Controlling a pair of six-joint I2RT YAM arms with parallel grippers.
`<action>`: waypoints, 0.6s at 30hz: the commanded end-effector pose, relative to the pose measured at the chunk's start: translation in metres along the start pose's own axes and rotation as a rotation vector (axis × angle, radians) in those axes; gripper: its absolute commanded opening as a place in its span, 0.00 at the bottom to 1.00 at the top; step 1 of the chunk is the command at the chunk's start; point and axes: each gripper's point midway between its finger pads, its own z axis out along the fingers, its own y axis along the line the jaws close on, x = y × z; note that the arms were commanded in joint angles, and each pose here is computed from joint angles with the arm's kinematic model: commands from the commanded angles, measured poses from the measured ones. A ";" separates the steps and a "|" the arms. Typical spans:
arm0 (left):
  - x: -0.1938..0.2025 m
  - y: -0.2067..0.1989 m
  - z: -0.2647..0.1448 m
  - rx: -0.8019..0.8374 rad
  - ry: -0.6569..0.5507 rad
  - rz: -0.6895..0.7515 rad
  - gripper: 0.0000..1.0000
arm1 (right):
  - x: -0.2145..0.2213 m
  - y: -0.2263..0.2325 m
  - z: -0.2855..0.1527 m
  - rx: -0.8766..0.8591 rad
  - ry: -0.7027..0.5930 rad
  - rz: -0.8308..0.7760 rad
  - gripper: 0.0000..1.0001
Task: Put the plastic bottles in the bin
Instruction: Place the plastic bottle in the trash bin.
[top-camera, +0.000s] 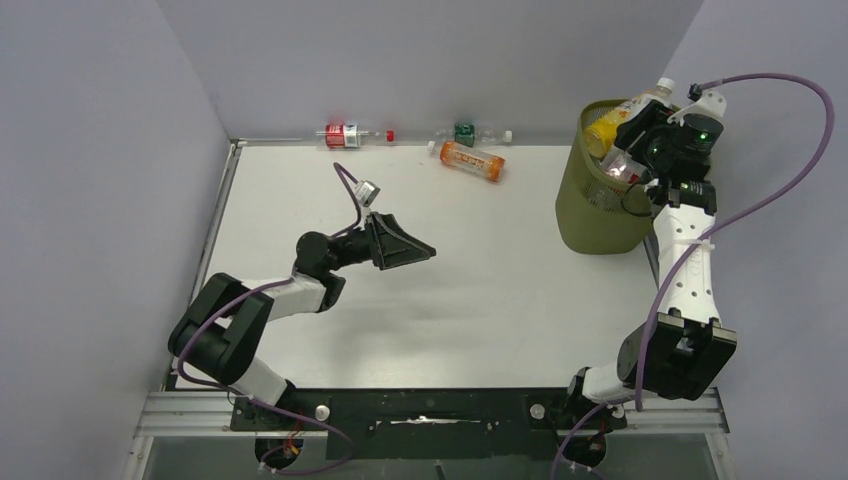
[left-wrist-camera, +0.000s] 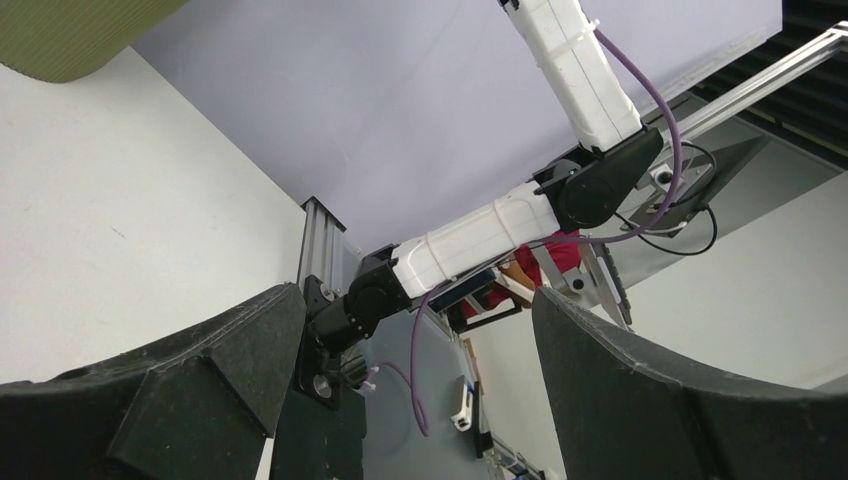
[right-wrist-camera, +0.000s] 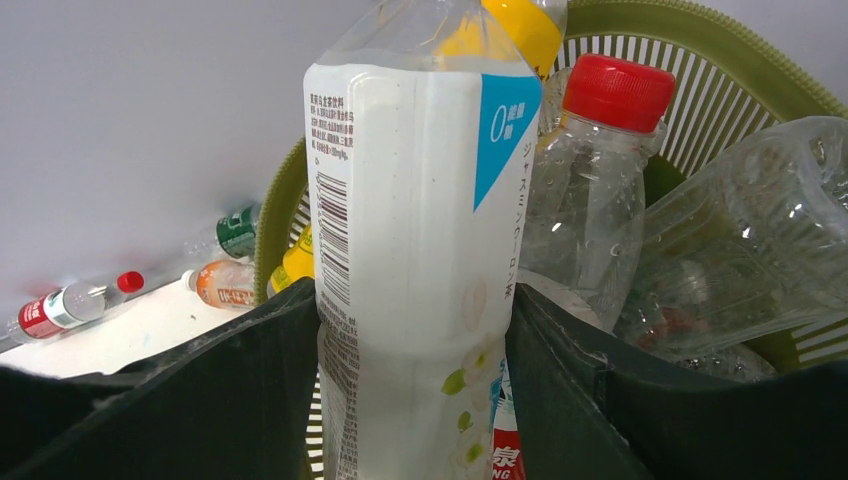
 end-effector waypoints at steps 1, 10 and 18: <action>-0.008 -0.008 0.001 0.035 -0.027 0.069 0.85 | 0.025 -0.013 0.004 0.065 0.087 0.029 0.47; -0.009 -0.005 0.003 0.029 -0.026 0.067 0.85 | 0.021 -0.009 0.005 0.069 0.060 0.085 0.53; -0.009 -0.003 0.004 0.024 -0.022 0.067 0.85 | 0.025 -0.003 -0.015 0.052 0.074 0.070 0.86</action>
